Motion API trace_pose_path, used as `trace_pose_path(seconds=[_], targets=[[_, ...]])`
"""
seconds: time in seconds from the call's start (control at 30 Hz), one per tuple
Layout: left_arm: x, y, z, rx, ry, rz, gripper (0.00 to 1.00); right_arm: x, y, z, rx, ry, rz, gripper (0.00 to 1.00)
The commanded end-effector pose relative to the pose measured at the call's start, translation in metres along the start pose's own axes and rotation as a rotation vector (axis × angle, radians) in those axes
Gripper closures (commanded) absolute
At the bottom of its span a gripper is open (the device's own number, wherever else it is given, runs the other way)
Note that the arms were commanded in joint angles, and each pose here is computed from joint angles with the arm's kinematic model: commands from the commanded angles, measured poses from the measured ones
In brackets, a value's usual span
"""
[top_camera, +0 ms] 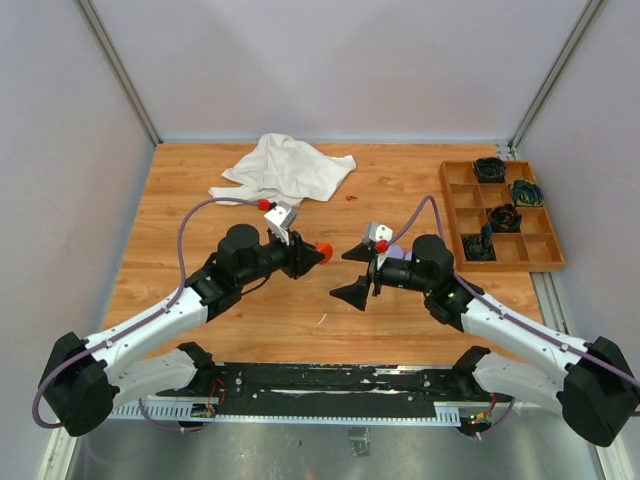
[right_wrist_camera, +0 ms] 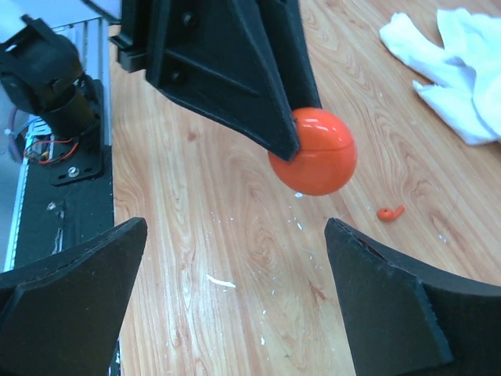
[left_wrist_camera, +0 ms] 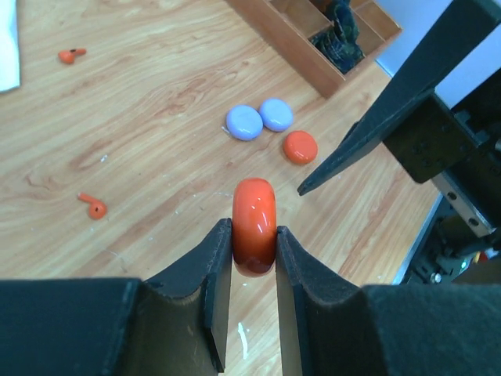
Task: Insert the wireless bluetooth earbuds into the charging case
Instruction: Pick up the charging case at the center of the board.
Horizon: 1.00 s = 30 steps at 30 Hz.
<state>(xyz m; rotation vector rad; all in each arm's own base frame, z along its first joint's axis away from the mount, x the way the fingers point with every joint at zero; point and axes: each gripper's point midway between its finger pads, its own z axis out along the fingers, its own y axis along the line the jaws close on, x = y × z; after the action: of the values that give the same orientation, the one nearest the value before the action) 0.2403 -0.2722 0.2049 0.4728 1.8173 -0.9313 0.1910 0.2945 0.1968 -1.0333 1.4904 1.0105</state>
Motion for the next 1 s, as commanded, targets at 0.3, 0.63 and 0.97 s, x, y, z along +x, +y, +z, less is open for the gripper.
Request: trace_pose_path(seconds=[0.3,0.63,0.97], targets=[[0.003,-0.049,-0.026,0.324,0.186,0.364,0.94,-0.031,0.029,-0.015,-0.169,0.008,-0.148,0.05],[0.002,-0.074,-0.042,0.502,0.196,0.493,0.95,-0.034,0.029,-0.013,-0.189,-0.033,-0.165,0.17],[-0.012,-0.093,-0.049,0.582,0.128,0.529,0.97,-0.030,0.044,-0.008,-0.289,-0.100,-0.144,0.41]])
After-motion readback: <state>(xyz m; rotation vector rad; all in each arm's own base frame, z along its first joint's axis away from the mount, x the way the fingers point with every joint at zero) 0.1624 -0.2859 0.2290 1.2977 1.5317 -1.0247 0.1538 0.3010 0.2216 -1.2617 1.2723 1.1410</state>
